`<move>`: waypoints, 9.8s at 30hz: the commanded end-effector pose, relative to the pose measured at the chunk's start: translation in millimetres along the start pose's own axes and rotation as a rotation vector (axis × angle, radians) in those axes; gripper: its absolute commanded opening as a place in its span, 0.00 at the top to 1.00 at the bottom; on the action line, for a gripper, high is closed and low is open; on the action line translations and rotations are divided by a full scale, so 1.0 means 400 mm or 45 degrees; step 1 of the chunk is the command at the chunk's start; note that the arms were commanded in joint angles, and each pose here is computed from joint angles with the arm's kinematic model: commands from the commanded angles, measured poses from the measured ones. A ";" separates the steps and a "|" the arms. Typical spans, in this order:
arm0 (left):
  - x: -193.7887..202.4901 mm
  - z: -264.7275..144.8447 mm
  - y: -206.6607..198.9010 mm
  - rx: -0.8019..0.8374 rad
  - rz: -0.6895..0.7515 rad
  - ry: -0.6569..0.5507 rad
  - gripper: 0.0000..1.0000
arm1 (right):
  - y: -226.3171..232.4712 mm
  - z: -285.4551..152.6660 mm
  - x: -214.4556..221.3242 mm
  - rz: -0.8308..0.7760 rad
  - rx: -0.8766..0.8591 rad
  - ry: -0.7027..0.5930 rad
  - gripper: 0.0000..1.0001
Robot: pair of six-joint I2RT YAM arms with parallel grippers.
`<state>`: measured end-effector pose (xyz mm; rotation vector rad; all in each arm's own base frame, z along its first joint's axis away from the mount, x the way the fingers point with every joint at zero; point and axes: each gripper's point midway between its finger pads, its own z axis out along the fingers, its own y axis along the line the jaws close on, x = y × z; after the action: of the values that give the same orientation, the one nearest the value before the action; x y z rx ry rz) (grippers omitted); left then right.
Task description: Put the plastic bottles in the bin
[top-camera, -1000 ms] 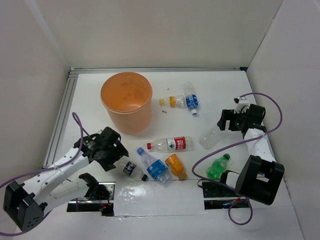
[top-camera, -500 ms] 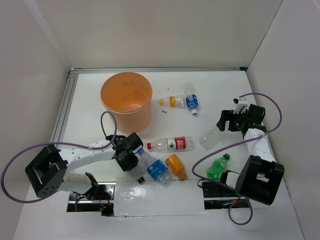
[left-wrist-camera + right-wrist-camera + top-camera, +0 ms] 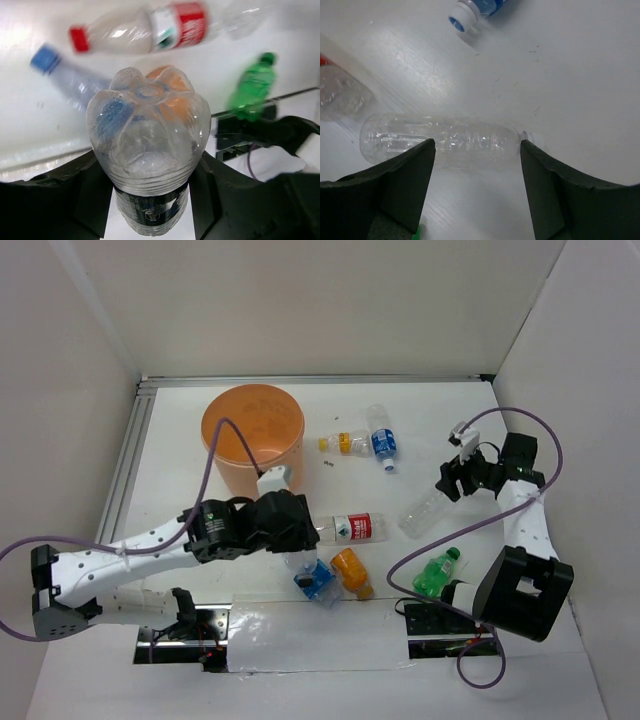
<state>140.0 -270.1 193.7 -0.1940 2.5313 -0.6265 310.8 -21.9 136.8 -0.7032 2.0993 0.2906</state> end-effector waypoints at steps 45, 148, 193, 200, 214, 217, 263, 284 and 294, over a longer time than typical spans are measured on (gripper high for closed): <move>-0.074 -0.008 0.092 0.013 -0.138 -0.197 0.03 | 0.120 0.060 0.115 -1.580 -0.772 0.208 0.75; 0.043 0.093 0.009 0.331 0.300 -0.374 0.00 | 0.427 0.046 -0.324 -0.722 -0.757 -0.117 0.84; 0.236 0.451 -0.083 -0.093 0.390 0.011 0.83 | 0.140 0.052 -0.399 0.106 -0.342 -0.289 0.05; -0.026 0.248 -0.276 0.117 0.585 -0.306 1.00 | 0.109 -0.053 -0.232 0.132 -0.472 -0.256 0.92; -0.795 -0.088 -0.013 -0.089 0.105 -1.062 0.99 | 0.132 -0.099 0.088 -0.343 -0.506 0.044 0.31; -0.832 -0.064 0.067 -0.211 0.067 -1.062 0.85 | 0.152 -0.108 0.108 -0.536 -0.543 0.044 0.28; -0.103 0.188 -0.048 0.302 0.454 -0.290 0.00 | 0.365 0.000 0.265 -1.854 -1.049 -0.188 0.17; -0.062 0.104 -0.005 0.217 0.328 -0.343 0.00 | 0.459 0.078 0.196 -1.924 -1.168 -0.295 0.87; -0.018 0.050 0.081 0.247 0.275 -0.323 0.03 | 0.233 0.042 -0.545 -1.158 -0.319 -0.622 0.93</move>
<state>161.0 -256.2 181.4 0.0910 2.1580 -0.7388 336.6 118.1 192.0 -1.7798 1.1903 0.1364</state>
